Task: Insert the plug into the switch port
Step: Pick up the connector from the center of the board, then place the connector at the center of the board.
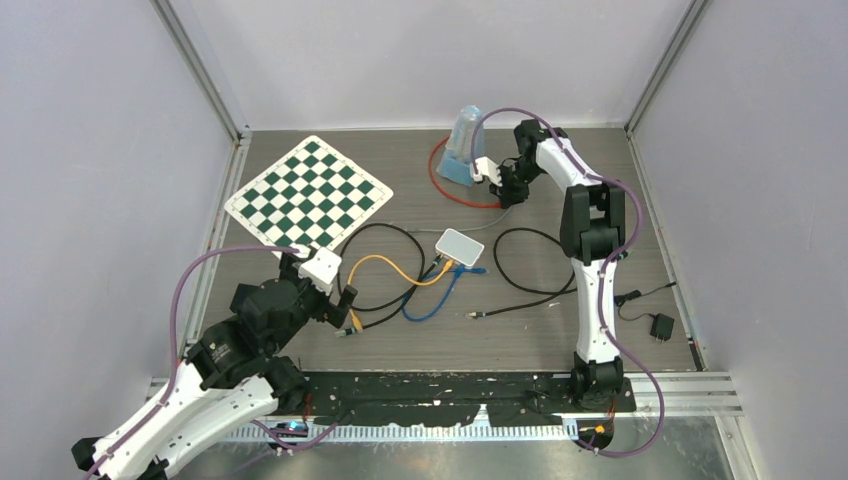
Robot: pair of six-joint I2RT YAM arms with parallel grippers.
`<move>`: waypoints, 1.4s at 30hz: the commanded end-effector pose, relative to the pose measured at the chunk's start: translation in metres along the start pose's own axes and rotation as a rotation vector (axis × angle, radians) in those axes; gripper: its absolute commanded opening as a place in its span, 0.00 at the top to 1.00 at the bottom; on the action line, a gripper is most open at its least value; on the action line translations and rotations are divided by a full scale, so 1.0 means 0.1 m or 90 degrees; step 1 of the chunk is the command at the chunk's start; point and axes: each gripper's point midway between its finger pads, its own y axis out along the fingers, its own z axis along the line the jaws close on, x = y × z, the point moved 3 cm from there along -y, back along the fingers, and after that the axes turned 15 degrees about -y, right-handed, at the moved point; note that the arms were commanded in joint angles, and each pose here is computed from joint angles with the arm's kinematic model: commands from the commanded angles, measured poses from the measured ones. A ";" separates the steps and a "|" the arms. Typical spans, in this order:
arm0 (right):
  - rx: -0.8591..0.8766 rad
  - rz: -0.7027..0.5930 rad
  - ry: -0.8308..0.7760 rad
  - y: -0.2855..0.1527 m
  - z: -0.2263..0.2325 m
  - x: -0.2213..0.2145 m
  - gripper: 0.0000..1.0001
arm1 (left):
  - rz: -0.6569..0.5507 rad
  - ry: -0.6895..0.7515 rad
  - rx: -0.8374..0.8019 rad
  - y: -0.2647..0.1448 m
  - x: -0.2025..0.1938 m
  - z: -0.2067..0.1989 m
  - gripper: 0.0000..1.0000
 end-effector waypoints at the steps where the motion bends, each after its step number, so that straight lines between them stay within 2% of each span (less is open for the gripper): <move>1: -0.007 -0.024 -0.056 -0.12 -0.02 0.17 0.95 | -0.034 -0.005 0.006 0.00 0.10 0.01 0.00; 4: -0.035 -0.070 -0.094 -0.25 -0.06 0.41 0.95 | -0.035 -0.004 0.006 -0.01 0.10 0.01 0.00; 10: -0.167 -0.068 -0.165 -0.66 -0.27 0.92 0.95 | -0.040 -0.005 0.014 -0.02 0.11 0.04 0.00; 13: -0.251 -0.056 -0.137 -0.87 -0.31 1.07 0.95 | -0.043 -0.007 0.016 -0.03 0.11 0.05 0.00; 16: -0.299 -0.011 -0.117 -1.00 -0.30 1.10 0.95 | -0.042 -0.006 0.014 -0.03 0.11 0.04 0.00; 22: -0.526 -0.007 -0.006 -1.67 -0.47 1.29 0.95 | -0.040 -0.006 0.015 -0.03 0.10 0.05 0.00; 29: -0.669 -0.085 0.075 -2.15 -0.41 1.60 0.95 | -0.038 -0.002 0.031 -0.03 0.09 0.08 0.00; 32: -0.737 -0.081 0.101 -2.32 -0.35 1.66 0.95 | -0.033 -0.001 0.037 -0.03 0.08 0.10 0.00; 38: -0.853 -0.001 0.299 -2.72 -0.12 1.51 0.95 | -0.032 0.003 0.044 -0.01 0.08 0.11 0.00; 42: -0.869 -0.016 0.412 -2.73 0.24 1.63 0.95 | -0.027 0.005 0.054 -0.01 0.07 0.13 0.01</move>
